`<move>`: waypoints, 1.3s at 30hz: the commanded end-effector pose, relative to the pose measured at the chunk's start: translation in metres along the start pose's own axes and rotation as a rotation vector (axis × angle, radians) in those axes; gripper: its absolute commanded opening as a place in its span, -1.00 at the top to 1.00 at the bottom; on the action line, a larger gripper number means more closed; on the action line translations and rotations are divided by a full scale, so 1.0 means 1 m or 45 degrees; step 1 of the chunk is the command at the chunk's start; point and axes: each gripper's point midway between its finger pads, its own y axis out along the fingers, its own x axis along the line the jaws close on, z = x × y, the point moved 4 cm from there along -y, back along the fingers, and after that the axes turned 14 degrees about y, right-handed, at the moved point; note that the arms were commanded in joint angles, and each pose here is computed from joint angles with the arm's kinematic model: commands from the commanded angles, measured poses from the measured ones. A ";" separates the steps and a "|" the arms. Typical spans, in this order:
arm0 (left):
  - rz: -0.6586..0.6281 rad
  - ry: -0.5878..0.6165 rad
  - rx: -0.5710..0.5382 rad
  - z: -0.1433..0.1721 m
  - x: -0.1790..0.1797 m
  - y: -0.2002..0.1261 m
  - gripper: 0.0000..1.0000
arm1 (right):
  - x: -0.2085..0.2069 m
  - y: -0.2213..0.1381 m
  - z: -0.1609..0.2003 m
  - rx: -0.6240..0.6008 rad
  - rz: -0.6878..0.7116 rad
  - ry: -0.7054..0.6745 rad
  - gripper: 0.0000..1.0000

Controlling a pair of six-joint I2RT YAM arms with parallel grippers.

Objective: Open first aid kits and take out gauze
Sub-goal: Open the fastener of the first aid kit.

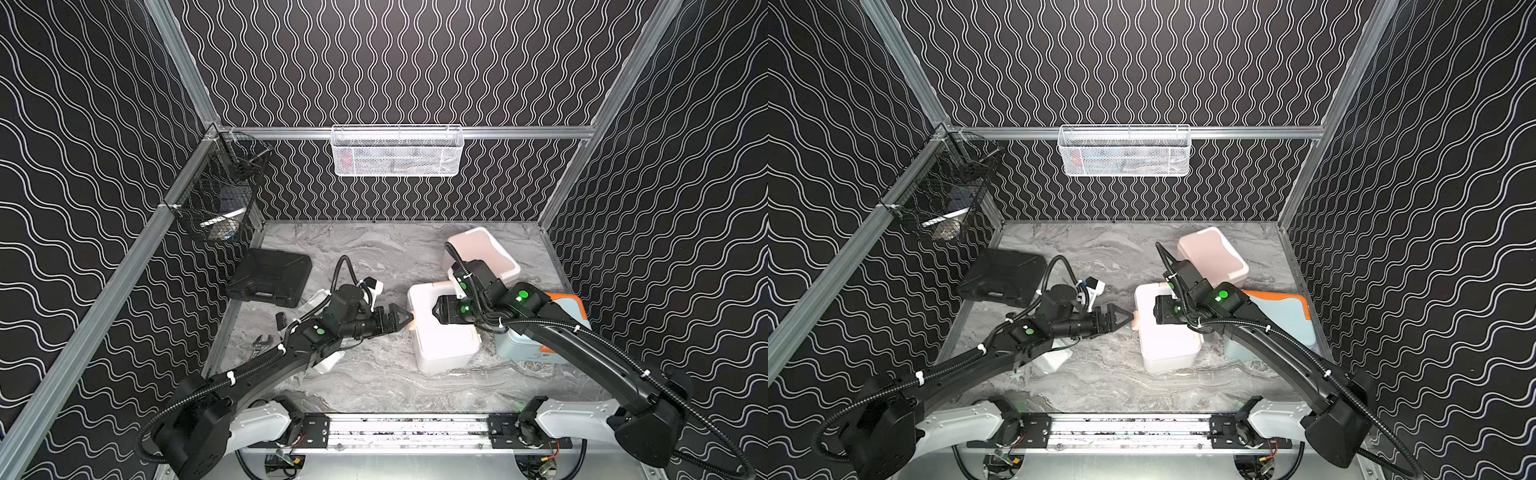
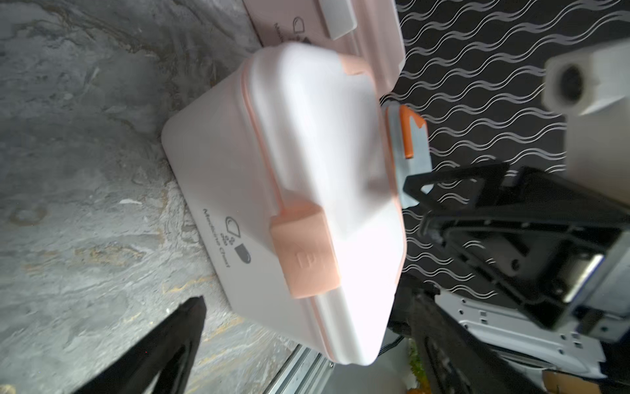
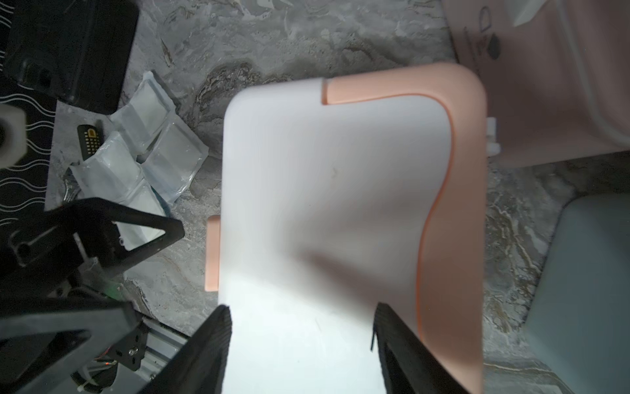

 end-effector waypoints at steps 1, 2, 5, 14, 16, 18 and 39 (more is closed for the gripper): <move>-0.191 0.123 0.105 0.010 0.012 0.003 -0.98 | -0.013 0.003 0.002 -0.011 0.097 0.014 -0.40; -0.202 0.143 0.113 0.009 0.009 0.006 -0.98 | -0.014 0.005 0.004 0.004 0.105 0.013 -0.41; -0.211 0.182 0.133 0.007 0.003 0.015 -0.98 | -0.016 0.011 0.007 0.030 0.118 0.011 -0.42; -0.323 0.209 0.198 0.011 0.019 0.033 -0.98 | -0.019 0.014 0.010 0.042 0.134 0.002 -0.43; -0.337 0.203 0.192 0.013 0.021 0.029 -0.97 | -0.019 0.013 0.010 0.043 0.129 0.002 -0.43; -0.364 0.201 0.181 0.016 0.025 0.023 -0.97 | -0.019 0.012 0.010 0.039 0.126 0.003 -0.42; -0.285 0.140 0.093 0.015 0.018 -0.005 -0.96 | -0.020 -0.005 0.004 -0.013 0.108 0.018 -0.54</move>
